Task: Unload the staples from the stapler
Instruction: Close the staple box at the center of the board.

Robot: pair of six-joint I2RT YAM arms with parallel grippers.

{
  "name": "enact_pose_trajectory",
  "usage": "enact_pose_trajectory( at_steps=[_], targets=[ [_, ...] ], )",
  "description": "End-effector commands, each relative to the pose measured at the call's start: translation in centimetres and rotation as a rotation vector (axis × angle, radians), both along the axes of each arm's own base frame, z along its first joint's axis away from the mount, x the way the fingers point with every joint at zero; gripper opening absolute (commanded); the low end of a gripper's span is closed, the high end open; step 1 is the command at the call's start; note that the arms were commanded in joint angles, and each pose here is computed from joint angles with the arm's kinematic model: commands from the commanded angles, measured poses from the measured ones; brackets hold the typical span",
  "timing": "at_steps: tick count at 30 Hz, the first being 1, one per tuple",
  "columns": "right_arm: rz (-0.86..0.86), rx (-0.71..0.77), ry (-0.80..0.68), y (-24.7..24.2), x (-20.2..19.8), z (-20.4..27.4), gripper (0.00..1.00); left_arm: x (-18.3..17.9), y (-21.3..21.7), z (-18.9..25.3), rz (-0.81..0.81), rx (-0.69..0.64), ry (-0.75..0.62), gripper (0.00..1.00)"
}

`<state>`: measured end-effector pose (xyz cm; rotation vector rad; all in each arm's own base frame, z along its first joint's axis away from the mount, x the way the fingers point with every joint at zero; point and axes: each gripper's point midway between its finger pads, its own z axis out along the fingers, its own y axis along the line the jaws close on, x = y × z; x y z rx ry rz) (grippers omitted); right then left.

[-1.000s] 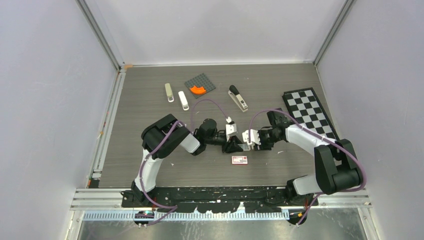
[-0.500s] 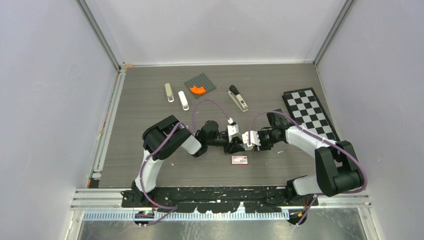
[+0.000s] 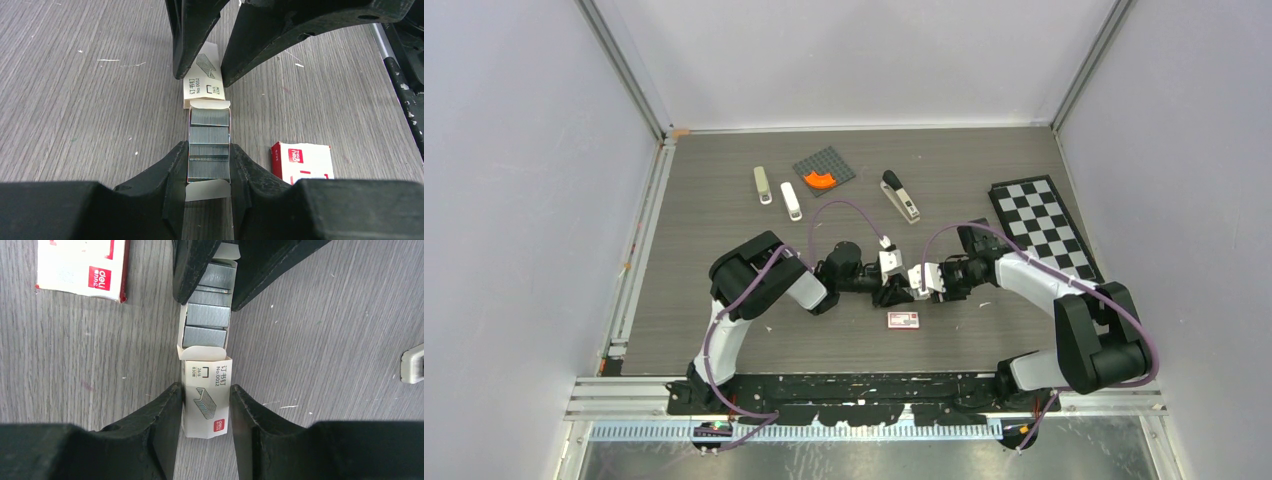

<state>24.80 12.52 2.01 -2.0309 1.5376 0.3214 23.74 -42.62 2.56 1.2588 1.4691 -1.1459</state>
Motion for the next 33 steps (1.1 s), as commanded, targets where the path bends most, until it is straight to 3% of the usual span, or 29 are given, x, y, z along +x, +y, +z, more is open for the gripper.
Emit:
enact_pose_trajectory(
  at_steps=[1, 22, 33],
  targets=[
    [0.03, -0.068, 0.0, -0.9, -0.8, -1.5, 0.45, -0.5, 0.7, -2.8, -0.016, 0.074, 0.028, 0.33],
    [0.087, -0.064, 0.005, -0.3, -1.6, -1.6, 0.45, 0.1, 0.3, -2.3, -0.079, 0.052, 0.042, 0.33],
    [0.106, -0.063, 0.03, -0.2, -2.1, -1.5, 0.45, 2.1, 1.0, -2.3, 0.042, 0.074, -0.03, 0.33]
  ],
)
